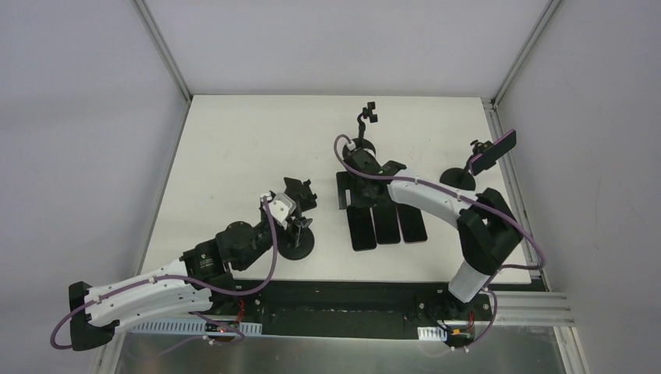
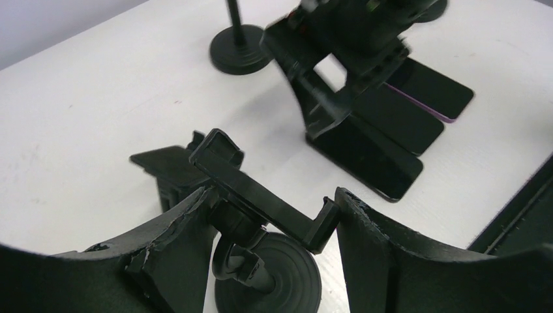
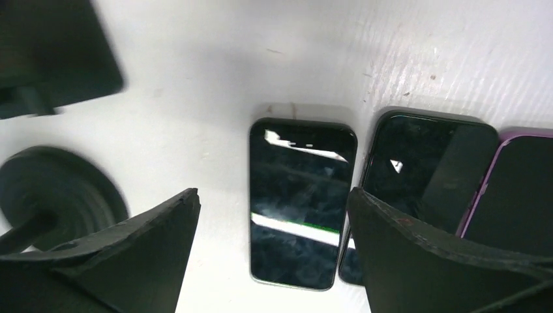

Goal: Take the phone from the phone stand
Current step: Place the phone at the center of the board, then place the phone stand at the center of the board.

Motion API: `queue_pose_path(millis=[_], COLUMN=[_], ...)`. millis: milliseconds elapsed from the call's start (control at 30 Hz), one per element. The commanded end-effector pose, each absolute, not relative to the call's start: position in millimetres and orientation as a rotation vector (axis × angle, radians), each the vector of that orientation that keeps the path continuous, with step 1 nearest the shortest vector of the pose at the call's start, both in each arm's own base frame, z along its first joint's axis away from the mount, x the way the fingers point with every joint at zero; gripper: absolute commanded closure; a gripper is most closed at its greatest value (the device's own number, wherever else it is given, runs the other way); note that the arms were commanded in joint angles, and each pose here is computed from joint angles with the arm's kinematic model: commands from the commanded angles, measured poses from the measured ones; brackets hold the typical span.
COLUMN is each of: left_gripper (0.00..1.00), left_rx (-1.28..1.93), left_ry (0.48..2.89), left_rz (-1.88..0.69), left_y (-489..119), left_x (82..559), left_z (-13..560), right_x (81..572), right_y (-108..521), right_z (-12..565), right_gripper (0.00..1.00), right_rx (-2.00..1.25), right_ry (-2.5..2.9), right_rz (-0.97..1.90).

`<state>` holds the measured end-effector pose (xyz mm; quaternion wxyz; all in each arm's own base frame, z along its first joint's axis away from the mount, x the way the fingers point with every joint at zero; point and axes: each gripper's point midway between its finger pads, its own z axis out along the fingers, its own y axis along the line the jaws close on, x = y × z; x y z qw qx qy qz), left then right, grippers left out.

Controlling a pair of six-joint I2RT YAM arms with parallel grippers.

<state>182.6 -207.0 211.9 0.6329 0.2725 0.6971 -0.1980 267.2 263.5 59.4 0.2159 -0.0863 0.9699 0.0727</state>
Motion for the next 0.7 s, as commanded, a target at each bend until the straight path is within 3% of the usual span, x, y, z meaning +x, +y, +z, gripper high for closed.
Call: queue_pose_path(millis=[0, 667], left_gripper=[0.97, 0.92], left_rx=[0.452, 0.161], left_ry=[1.714, 1.794], left_rz=[-0.227, 0.13], left_y=[-162.0, -67.7], left_x=[201.2, 255.7], left_z=[204.8, 208.3], right_x=[272.6, 255.4], right_y=[278.2, 215.3], right_z=[138.8, 234.1], right_gripper=[0.13, 0.0], right_rx=[-0.193, -0.082], right_ry=[2.563, 2.311], right_rz=[0.383, 0.353])
